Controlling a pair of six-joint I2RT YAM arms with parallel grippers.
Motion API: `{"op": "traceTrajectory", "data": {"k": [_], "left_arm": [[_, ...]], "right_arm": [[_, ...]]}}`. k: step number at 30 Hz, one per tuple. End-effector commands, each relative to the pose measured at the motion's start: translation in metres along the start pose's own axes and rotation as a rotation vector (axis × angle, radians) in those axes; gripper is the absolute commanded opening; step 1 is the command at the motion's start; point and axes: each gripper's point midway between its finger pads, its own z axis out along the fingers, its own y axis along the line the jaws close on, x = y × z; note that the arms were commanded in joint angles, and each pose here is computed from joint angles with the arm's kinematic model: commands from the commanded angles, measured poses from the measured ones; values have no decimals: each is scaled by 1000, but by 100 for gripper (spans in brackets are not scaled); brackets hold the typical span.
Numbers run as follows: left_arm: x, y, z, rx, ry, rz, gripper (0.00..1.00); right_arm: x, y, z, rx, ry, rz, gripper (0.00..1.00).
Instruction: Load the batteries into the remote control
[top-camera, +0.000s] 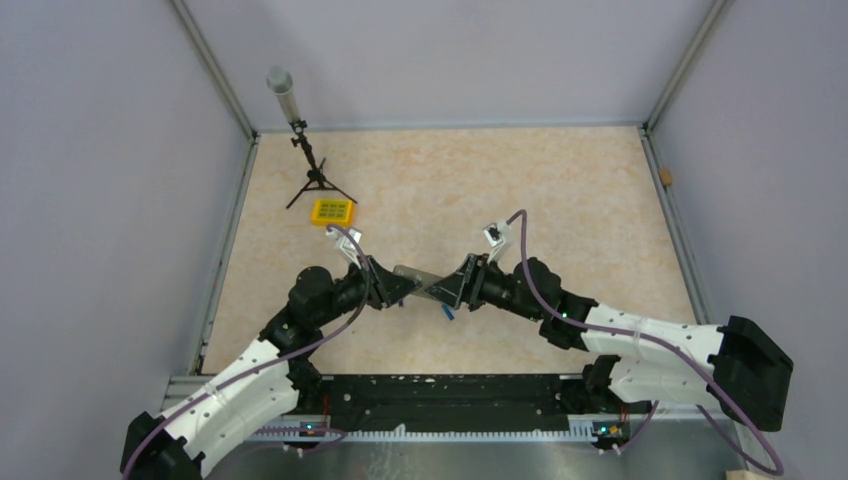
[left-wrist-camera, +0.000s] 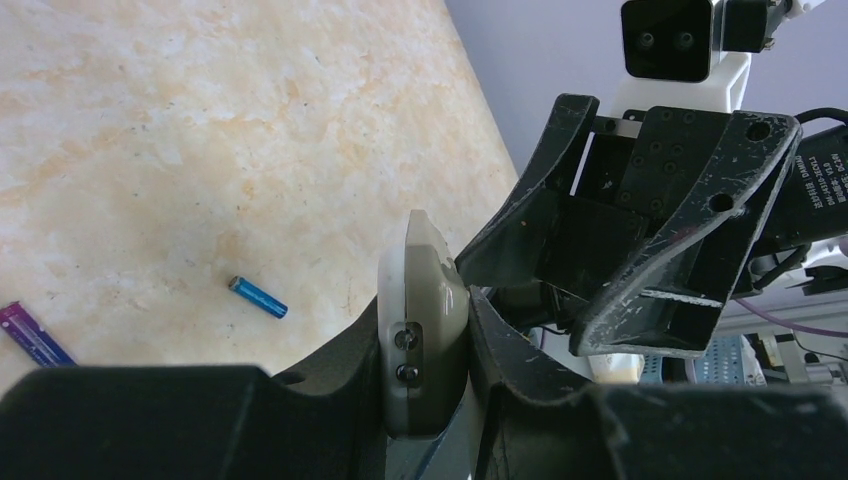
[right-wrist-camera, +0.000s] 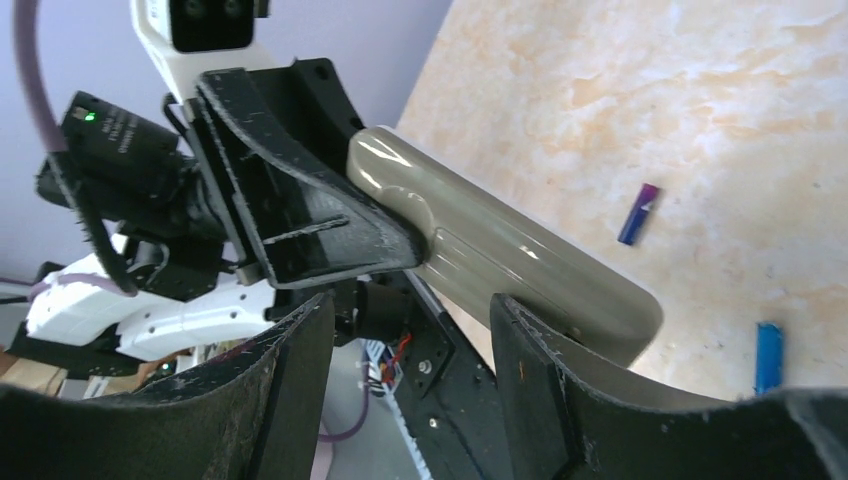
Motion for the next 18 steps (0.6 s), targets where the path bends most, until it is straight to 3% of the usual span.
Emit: {"op": "traceTrajectory", "data": {"k": [1,18], "left_arm": [[-17,-31,1,110,-46,23,0],[-27,-31,-3,74,-81,67,0]], "right_arm": [[-10,31,-2,-124,-25,10,58],[-14,-5,-11,66,-55,-28,58]]}}
